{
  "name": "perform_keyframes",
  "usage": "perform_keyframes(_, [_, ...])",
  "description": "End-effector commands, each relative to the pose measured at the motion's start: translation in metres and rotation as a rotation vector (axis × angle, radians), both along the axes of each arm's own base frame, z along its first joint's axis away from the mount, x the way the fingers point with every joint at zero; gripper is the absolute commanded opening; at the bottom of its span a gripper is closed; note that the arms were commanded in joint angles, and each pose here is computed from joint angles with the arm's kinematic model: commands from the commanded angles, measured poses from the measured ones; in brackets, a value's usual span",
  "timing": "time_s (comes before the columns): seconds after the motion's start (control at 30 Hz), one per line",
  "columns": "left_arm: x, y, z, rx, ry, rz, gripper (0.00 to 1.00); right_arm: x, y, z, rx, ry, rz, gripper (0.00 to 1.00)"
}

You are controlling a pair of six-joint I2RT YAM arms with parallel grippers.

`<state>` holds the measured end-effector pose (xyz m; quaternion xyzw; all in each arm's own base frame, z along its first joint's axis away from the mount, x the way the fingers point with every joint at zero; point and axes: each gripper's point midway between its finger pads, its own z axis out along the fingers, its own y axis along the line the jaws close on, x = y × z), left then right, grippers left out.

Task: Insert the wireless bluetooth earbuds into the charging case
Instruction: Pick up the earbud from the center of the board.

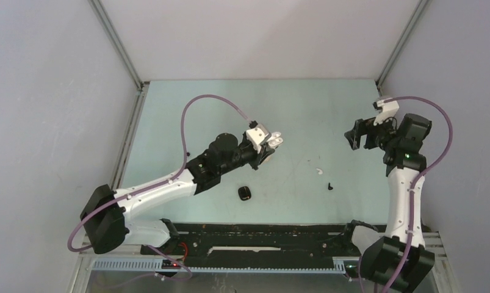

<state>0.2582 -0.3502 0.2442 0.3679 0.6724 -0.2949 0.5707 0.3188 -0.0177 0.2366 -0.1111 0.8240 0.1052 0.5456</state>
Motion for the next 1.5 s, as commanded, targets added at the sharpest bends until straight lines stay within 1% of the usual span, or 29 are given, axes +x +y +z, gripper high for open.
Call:
perform_keyframes(0.0, [-0.019,0.005,0.006,-0.027,-0.051,-0.079,0.00,-0.016,0.031,-0.042,0.019,0.104,0.280,0.80])
perform_keyframes(0.03, [-0.021,0.006,-0.002,-0.017,-0.041,-0.089,0.00,-0.020,0.031,-0.057,-0.004,0.146,0.314,0.71])
perform_keyframes(0.07, [-0.024,0.004,-0.007,-0.013,-0.029,-0.107,0.00,-0.024,0.031,-0.068,-0.019,0.180,0.344,0.68])
perform_keyframes(0.13, [-0.031,-0.005,-0.012,-0.008,0.002,-0.160,0.00,-0.033,0.031,-0.088,-0.052,0.232,0.412,0.58])
perform_keyframes(0.17, [-0.037,-0.011,-0.011,-0.015,0.021,-0.201,0.00,-0.035,0.030,-0.097,-0.055,0.263,0.418,0.55])
perform_keyframes(0.23, [-0.042,-0.019,-0.013,-0.029,0.058,-0.242,0.00,-0.039,0.028,-0.109,-0.060,0.309,0.432,0.51])
perform_keyframes(0.3, [-0.044,-0.026,-0.014,-0.048,0.096,-0.259,0.00,-0.041,0.027,-0.119,-0.065,0.348,0.435,0.50])
perform_keyframes(0.47, [-0.047,-0.034,-0.007,-0.100,0.141,-0.278,0.00,-0.042,0.036,-0.139,-0.076,0.394,0.457,0.49])
perform_keyframes(0.57, [-0.047,-0.033,-0.006,-0.105,0.145,-0.263,0.00,-0.037,0.044,-0.145,-0.081,0.415,0.465,0.51])
perform_keyframes(0.77, [-0.052,-0.032,0.003,-0.114,0.125,-0.260,0.00,-0.027,0.060,-0.174,-0.203,0.500,0.481,0.53])
perform_keyframes(0.9, [-0.059,-0.033,0.007,-0.109,0.111,-0.274,0.00,-0.023,0.067,-0.183,-0.260,0.522,0.480,0.54])
perform_keyframes(1.47, [-0.066,-0.032,0.017,-0.108,0.094,-0.288,0.00,-0.033,0.074,-0.209,-0.238,0.617,0.519,0.55])
